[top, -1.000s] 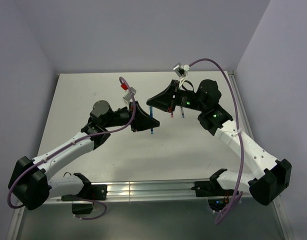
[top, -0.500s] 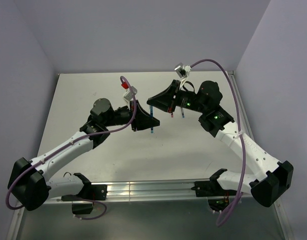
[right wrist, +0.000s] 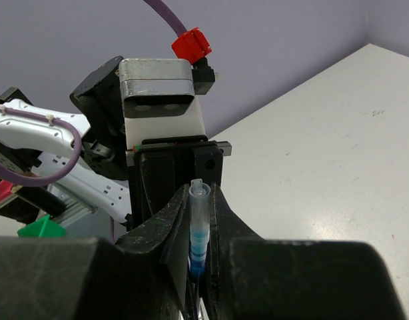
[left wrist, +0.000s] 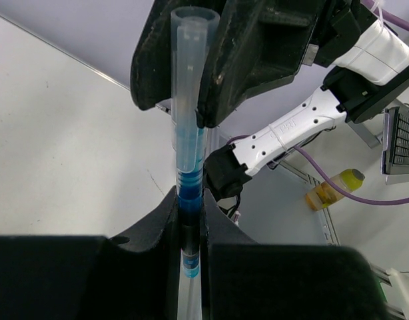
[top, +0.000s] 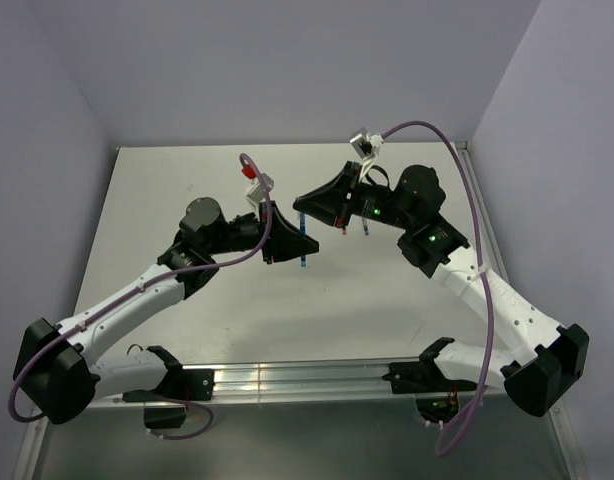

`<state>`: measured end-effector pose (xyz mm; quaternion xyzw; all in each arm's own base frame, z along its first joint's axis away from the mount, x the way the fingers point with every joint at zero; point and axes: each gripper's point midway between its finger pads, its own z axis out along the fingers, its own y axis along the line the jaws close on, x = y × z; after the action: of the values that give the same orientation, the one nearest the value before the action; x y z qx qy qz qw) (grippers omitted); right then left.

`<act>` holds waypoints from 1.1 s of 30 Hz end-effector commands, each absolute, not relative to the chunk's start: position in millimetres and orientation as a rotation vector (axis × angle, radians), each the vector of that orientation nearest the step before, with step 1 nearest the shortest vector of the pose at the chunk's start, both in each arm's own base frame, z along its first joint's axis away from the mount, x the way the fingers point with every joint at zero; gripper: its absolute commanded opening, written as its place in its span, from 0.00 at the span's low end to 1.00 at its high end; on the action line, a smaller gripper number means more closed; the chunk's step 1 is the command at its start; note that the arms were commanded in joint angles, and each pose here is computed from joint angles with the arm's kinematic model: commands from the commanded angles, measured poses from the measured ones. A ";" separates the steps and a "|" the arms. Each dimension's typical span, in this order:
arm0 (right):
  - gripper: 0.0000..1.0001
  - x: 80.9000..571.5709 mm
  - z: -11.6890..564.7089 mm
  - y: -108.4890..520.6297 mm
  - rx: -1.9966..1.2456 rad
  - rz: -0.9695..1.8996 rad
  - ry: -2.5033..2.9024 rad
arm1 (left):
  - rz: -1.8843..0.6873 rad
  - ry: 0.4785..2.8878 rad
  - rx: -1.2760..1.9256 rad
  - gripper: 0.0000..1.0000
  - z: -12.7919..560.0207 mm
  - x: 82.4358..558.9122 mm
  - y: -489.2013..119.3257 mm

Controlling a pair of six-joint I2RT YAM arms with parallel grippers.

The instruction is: Insert the pens into the pen caps

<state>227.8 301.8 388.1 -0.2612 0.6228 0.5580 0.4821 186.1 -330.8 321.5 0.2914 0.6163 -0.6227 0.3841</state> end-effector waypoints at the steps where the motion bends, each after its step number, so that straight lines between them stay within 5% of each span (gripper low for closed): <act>1: 0.00 203.0 367.2 308.1 -0.737 1.407 1.569 | -1.522 1.333 0.693 0.00 390.8 194.1 -321.5; 33: 0.00 180.1 336.3 320.2 -0.802 1.435 1.643 | -1.440 1.277 0.645 0.00 414.4 211.0 -301.2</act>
<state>227.1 309.1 385.7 -0.2576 0.6160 0.5445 0.5077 189.5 -320.9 319.9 0.2923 0.6239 -0.6123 0.3878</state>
